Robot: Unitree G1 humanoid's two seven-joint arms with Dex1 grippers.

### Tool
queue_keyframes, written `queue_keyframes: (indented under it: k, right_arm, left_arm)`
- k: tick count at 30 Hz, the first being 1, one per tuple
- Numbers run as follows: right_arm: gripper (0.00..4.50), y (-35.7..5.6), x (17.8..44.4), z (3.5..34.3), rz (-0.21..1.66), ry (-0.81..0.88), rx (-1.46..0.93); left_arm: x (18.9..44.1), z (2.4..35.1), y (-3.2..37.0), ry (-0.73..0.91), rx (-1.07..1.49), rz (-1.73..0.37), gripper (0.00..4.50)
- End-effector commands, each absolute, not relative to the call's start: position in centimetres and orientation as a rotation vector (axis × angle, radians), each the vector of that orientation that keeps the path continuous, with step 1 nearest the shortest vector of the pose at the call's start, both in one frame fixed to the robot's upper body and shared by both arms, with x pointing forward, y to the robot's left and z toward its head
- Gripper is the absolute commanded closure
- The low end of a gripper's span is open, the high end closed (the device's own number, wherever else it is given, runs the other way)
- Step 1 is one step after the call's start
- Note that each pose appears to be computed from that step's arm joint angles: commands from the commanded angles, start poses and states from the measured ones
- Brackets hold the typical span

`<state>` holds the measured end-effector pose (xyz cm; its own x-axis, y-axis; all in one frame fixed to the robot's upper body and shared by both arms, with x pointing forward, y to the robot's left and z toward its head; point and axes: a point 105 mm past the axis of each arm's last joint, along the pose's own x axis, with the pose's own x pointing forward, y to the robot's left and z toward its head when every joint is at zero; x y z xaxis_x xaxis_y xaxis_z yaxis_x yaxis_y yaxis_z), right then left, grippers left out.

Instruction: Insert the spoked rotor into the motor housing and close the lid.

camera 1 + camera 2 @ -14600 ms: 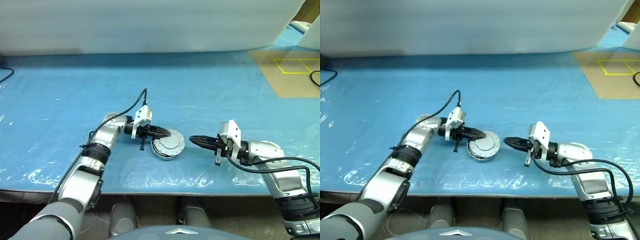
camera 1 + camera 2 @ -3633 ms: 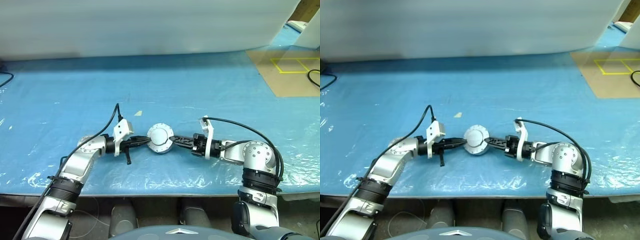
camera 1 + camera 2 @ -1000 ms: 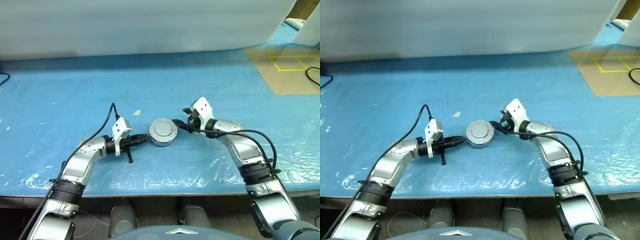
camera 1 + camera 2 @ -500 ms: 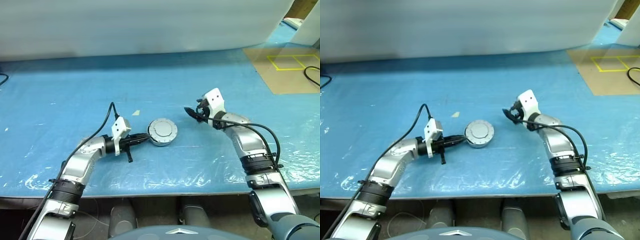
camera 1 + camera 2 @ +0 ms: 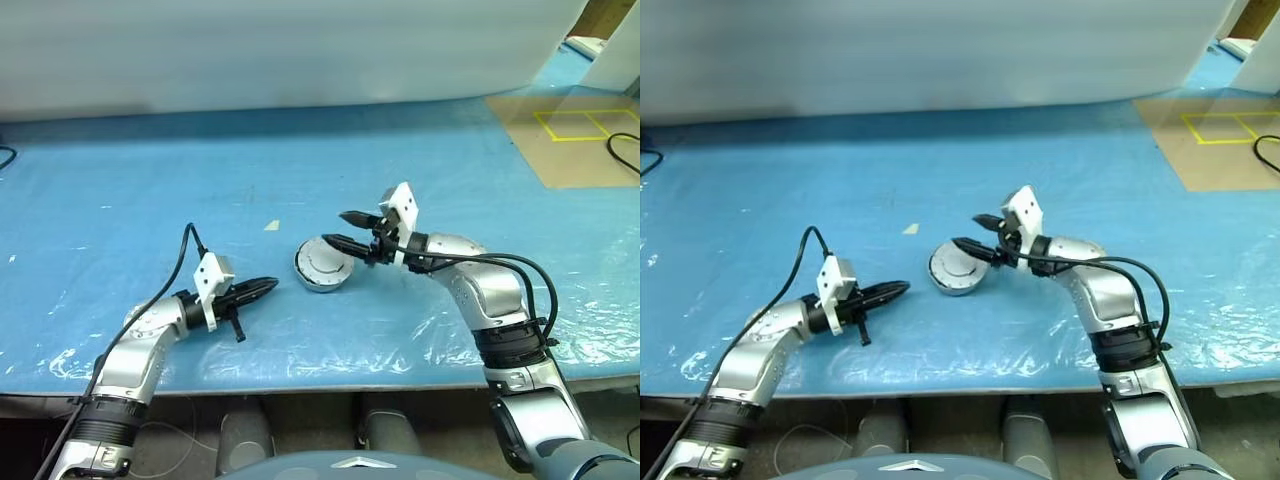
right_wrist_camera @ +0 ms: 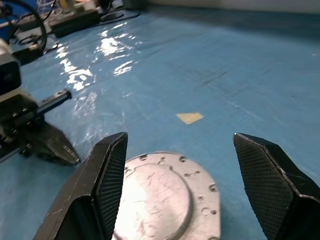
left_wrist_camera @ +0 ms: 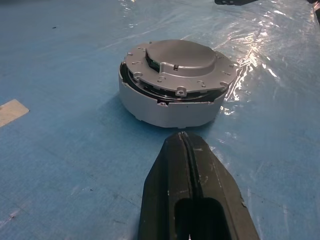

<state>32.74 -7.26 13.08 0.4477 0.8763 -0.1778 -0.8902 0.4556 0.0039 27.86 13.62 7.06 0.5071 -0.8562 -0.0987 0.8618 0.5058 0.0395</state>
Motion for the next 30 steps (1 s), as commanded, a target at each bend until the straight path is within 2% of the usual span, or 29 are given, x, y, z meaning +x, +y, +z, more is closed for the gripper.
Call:
queue_keyframes:
  k: [1,11,15,23,30]
  right_arm:
    - [0.96,-6.5,31.8,12.8,1.148,0.186,-0.133]
    - [0.96,-4.7,31.8,10.3,1.145,0.256,-0.259]
    - [1.86,-4.2,31.9,9.8,1.137,0.250,-0.310]
    - [4.48,-3.4,32.6,10.2,1.114,0.214,-0.338]
    - [4.48,-3.5,32.8,11.4,1.125,0.180,-0.280]
  left_arm:
    - [28.1,8.3,14.1,0.013,0.113,-1.013,4.50]
    - [28.4,8.4,13.9,0.010,0.112,-1.004,4.50]
    - [28.6,8.6,13.9,0.006,0.116,-1.000,4.50]
    - [28.9,8.6,14.0,0.006,0.126,-0.992,4.50]
    - [29.0,8.6,14.0,0.007,0.131,-0.991,4.50]
